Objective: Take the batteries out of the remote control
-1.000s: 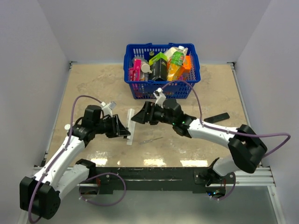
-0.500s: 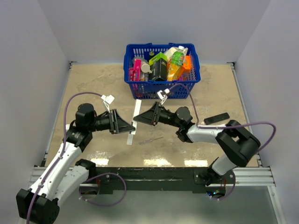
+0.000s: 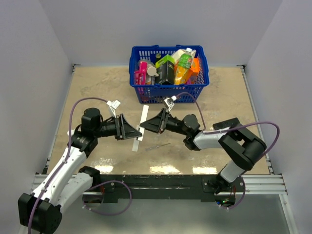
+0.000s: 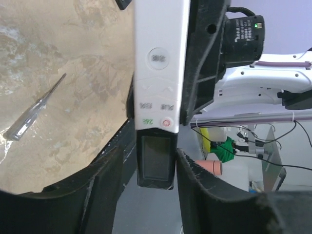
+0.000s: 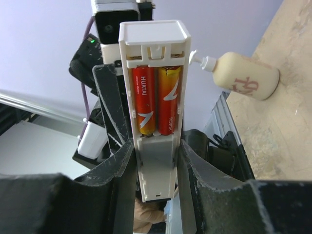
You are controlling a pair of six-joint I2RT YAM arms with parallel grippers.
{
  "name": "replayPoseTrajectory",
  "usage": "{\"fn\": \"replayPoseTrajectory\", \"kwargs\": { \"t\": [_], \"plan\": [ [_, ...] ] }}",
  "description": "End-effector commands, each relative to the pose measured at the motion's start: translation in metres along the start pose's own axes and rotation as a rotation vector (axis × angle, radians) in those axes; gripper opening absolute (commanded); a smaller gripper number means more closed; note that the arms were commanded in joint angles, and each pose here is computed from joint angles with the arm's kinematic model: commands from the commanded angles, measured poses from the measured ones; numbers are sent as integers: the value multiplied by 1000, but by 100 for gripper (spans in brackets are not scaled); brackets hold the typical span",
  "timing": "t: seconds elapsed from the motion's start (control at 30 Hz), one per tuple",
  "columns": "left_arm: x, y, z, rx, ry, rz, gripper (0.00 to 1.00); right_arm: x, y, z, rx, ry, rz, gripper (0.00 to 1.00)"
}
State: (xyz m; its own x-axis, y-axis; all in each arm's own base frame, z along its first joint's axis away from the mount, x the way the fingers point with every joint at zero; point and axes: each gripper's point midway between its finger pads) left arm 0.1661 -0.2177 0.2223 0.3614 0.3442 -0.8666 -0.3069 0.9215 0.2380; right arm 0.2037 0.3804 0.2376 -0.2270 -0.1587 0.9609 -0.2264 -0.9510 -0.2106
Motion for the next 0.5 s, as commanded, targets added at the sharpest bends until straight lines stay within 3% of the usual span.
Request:
{"fn": "replayPoseTrajectory", "kwargs": {
  "t": [0.0,0.07,0.13,0.17,0.2,0.27,0.3,0.47],
  "plan": [
    [-3,2,12,-31,-102,28,54,46,1,22,-112,184,96,7],
    [-3,1,13,-30,-116,31,60,42,4,31,-153,230,23,6],
    [3,2,13,-23,-147,66,79,26,10,36,-163,255,-119,5],
    [4,2,16,-19,-157,82,82,27,11,45,-201,278,-167,5],
    [11,3,12,1,-179,108,84,-6,23,44,-191,237,-346,4],
    [19,7,14,20,-185,185,86,-4,36,56,-229,300,-487,2],
    [23,9,16,23,-228,211,87,-34,63,59,-265,278,-684,2],
    [40,15,25,7,-305,321,94,-23,130,74,-410,376,-939,1]
  ]
}}
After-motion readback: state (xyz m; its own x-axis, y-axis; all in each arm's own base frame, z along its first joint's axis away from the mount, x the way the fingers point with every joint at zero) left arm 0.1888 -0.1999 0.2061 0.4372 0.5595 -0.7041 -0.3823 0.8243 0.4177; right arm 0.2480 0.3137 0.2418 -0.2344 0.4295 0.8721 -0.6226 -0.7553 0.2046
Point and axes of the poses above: each gripper's point midway between its finger pads, its own y axis back along the fingers, its own x axis along the line the jaws close on, z = x × y, and after that the axes turned 4 degrees about -y, right-handed
